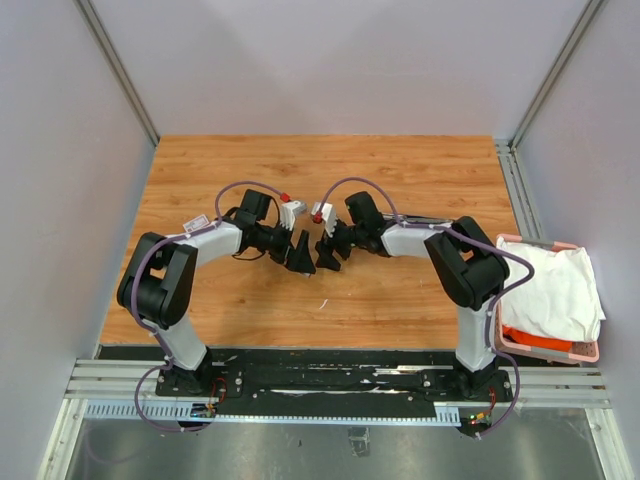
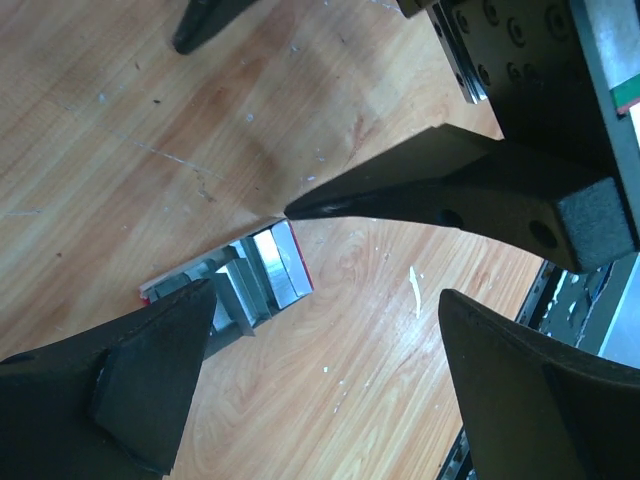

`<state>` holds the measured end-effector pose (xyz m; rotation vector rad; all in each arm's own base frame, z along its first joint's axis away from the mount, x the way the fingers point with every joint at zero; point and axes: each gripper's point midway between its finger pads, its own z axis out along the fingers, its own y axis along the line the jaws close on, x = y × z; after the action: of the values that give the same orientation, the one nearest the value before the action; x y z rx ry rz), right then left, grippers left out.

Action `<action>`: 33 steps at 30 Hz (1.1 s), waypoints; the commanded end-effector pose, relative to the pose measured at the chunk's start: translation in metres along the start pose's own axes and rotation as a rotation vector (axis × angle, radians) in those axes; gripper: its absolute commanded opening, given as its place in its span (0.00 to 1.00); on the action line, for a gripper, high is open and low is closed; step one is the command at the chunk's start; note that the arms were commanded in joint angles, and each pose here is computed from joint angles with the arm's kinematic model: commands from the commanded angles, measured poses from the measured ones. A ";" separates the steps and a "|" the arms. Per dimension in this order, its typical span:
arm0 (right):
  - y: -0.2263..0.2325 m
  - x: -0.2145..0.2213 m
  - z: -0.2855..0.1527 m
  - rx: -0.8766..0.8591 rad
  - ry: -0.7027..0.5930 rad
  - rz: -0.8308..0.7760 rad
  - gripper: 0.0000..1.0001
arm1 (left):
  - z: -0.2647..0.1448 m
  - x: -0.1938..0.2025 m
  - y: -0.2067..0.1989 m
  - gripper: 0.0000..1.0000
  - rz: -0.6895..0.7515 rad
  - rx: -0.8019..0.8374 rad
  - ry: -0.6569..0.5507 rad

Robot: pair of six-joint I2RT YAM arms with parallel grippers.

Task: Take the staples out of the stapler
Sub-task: Adjust the stapler in the staple box.

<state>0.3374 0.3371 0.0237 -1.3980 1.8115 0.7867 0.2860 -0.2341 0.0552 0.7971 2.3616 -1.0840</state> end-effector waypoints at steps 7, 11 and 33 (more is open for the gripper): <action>0.024 -0.013 -0.039 -0.092 -0.136 0.549 0.77 | -0.007 -0.011 -0.001 0.98 0.022 -0.002 -0.043; 0.030 -0.019 -0.049 -0.083 -0.175 0.713 0.77 | -0.008 -0.010 0.003 0.98 0.028 -0.025 -0.030; 0.057 -0.015 -0.014 -0.114 -0.104 1.056 0.78 | -0.013 -0.005 -0.010 0.98 0.044 0.024 -0.015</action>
<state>0.2846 0.3398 0.0493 -0.3477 2.3835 1.4301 0.2833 -0.2273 0.0558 0.8176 2.3677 -1.0621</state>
